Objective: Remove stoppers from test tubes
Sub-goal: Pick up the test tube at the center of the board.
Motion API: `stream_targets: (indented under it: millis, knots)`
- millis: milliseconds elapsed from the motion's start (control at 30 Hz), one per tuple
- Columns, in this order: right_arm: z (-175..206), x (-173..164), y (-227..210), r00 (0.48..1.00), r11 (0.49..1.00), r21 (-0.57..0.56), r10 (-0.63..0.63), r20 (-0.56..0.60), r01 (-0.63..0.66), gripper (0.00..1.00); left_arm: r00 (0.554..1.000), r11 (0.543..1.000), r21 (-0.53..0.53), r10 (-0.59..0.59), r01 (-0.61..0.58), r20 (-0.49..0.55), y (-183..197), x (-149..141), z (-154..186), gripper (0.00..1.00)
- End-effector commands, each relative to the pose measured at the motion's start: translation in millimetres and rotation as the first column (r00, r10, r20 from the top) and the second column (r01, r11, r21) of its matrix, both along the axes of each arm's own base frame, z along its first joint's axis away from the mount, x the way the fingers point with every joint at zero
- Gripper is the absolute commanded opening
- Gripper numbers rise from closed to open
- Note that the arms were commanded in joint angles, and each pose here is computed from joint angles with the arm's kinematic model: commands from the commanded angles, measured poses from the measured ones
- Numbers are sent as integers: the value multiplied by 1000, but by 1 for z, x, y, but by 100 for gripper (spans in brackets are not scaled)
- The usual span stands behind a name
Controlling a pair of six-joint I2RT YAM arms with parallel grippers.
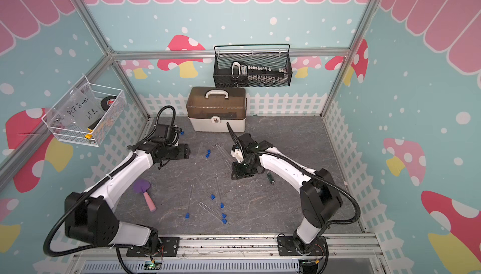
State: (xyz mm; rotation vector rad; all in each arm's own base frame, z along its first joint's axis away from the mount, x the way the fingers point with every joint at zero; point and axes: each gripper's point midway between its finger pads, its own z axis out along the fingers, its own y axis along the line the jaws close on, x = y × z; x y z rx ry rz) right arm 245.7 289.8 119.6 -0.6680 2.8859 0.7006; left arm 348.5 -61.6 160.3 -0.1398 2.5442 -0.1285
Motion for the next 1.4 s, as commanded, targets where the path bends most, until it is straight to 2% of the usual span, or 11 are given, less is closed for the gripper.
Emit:
stream_targets:
  millis: [0, 100, 167, 433, 700, 1167, 1367]
  knots:
    - [-9, -9, 23, 998, 997, -43, 62, 13, -62, 41, 985, 986, -14, 167, -167, 47, 26, -20, 1, 75]
    - [-20, -14, 38, 997, 995, -60, 78, -5, -78, 42, 960, 967, -32, 254, -252, 122, 43, -36, 12, 76]
    - [-27, -20, 46, 996, 993, -70, 93, -14, -94, 42, 952, 962, -51, 273, -268, 138, 46, -42, 16, 75]
    - [-52, -36, 54, 991, 977, -165, 134, -18, -135, 43, 979, 974, -123, 198, -191, 50, 26, -63, -5, 75]
    - [-74, -42, 69, 983, 955, -233, 181, -29, -182, 43, 984, 974, -156, 172, -162, 52, 21, -77, -9, 75]
    - [-97, -46, 50, 980, 896, -412, 196, 35, -164, 42, 986, 978, -154, 152, -141, 62, 18, -82, -10, 75]
    - [-107, -48, 47, 983, 895, -421, 180, 41, -147, 41, 988, 977, -167, 143, -131, 59, 15, -85, -12, 75]
